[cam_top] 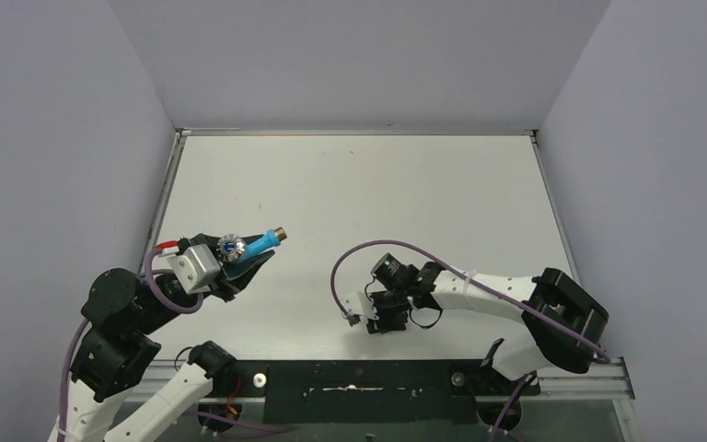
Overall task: Install the water faucets
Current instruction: Adjust the adaptor at the center of the board, then pick up the adaptor at the center of the board.
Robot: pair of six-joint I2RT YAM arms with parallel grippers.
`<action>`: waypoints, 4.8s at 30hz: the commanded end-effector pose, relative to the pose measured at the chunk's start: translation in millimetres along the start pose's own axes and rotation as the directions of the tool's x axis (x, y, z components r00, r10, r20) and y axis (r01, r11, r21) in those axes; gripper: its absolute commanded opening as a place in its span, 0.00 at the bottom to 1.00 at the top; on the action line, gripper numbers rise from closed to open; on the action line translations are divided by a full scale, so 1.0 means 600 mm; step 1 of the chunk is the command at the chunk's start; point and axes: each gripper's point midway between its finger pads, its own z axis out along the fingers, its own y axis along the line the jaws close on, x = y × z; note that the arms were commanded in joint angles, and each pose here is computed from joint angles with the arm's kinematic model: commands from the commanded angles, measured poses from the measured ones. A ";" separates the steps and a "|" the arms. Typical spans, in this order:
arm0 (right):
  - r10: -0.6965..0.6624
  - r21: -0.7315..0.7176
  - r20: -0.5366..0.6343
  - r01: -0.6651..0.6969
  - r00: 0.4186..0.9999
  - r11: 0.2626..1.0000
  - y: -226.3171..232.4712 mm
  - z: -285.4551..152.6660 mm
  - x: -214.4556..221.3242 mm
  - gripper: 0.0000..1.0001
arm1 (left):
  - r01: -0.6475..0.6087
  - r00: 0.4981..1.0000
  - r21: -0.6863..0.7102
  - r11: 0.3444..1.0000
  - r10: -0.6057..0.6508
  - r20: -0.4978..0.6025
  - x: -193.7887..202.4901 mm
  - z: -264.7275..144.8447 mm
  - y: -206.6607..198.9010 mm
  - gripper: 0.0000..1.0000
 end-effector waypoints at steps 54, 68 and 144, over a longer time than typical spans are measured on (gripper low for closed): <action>0.905 0.445 0.155 -0.846 0.396 0.294 -0.081 -0.126 -0.015 0.08 | -0.009 0.998 -0.013 1.000 0.010 0.065 -0.021 0.022 0.011 0.00; 0.964 0.434 -0.252 -0.880 0.089 0.194 0.045 -0.155 -0.024 0.13 | -0.010 0.998 0.006 1.000 0.009 0.063 -0.026 0.025 0.008 0.00; 0.580 0.282 0.599 -0.532 -0.553 -0.798 0.032 -0.080 0.035 0.76 | 0.013 0.997 0.091 0.996 -0.020 0.076 -0.007 0.007 -0.029 0.00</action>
